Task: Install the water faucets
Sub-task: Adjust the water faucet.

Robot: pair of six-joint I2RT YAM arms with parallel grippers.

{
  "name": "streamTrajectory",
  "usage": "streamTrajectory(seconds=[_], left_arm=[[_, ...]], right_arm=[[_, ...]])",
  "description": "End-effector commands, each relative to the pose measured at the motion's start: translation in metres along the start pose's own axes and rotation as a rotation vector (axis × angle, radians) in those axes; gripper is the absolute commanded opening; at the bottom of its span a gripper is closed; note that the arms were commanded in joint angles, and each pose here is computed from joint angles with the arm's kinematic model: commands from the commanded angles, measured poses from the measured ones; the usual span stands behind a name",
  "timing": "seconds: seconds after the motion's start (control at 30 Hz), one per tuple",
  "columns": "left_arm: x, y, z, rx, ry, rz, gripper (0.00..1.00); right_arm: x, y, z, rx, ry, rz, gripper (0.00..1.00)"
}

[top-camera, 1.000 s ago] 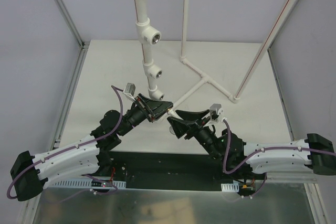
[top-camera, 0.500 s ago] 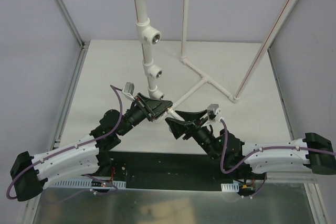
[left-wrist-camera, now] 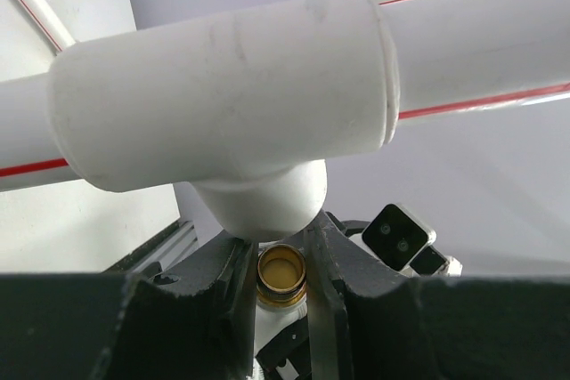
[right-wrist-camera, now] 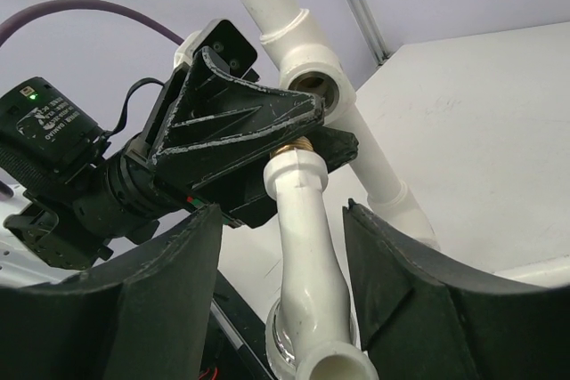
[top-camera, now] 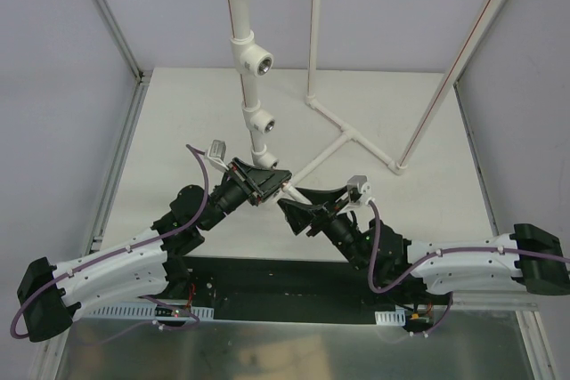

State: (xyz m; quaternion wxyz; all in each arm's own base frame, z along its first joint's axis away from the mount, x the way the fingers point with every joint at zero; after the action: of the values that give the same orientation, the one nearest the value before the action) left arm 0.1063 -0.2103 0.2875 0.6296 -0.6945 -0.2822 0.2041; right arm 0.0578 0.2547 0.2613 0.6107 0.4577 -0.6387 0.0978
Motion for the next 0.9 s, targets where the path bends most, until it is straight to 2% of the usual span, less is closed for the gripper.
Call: streamTrajectory(seconds=[0.0, 0.1, 0.17, 0.27, 0.33, 0.37, 0.4, 0.47, 0.5, 0.53, 0.87], left_arm=[[0.0010, -0.0306, 0.0007, -0.120, -0.012, -0.006, 0.00], [0.0005, -0.0307, 0.0013, -0.122, -0.008, -0.004, 0.00], [-0.0003, -0.0306, 0.0018, -0.122, -0.003, 0.000, 0.00], [-0.0019, -0.0297, 0.0021, -0.122, 0.002, 0.006, 0.00], [-0.0020, -0.0289, 0.0030, -0.125, -0.003, 0.012, 0.00], [-0.0021, -0.0281, 0.0031, -0.126, -0.006, 0.016, 0.00], [-0.0019, -0.0286, 0.0041, -0.133, -0.009, 0.020, 0.00], [-0.0012, -0.0290, 0.0052, -0.144, -0.020, 0.032, 0.00], [-0.0002, -0.0295, 0.0056, -0.154, -0.033, 0.037, 0.00], [0.0009, -0.0295, 0.0058, -0.160, -0.047, 0.047, 0.00], [0.0052, -0.0339, 0.0049, -0.207, -0.100, 0.093, 0.00]], right_arm=[[0.0202, 0.0124, -0.0108, -0.002, -0.073, -0.074, 0.61], [0.0197, 0.0132, -0.0122, -0.002, -0.077, -0.076, 0.54], [0.0206, 0.0137, -0.0128, -0.004, -0.083, -0.081, 0.40], [0.0205, 0.0115, -0.0124, -0.017, -0.098, -0.082, 0.13], [0.0239, 0.0099, -0.0114, -0.028, -0.124, -0.098, 0.01], [0.0235, 0.0078, -0.0101, -0.036, -0.131, -0.101, 0.02], [0.0253, 0.0072, -0.0094, -0.038, -0.140, -0.104, 0.06], [0.0251, 0.0054, -0.0073, -0.040, -0.140, -0.108, 0.38], [0.0254, 0.0054, -0.0067, -0.036, -0.144, -0.120, 0.48], [0.0257, 0.0056, -0.0062, -0.029, -0.150, -0.124, 0.51], [0.0258, 0.0115, -0.0112, 0.010, -0.173, -0.116, 0.55]])
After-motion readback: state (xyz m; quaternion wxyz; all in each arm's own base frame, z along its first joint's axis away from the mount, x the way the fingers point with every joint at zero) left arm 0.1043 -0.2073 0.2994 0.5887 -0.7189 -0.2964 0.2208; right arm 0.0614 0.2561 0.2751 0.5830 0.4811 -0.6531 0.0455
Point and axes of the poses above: each gripper's point midway between its finger pads, its own z axis back along the fingers, its own y axis along the line the jaws close on, x = y × z, the point moved 10 cm from there along z, back along the fingers, and after that the axes turned 6 degrees about z, right-handed, at the moved point
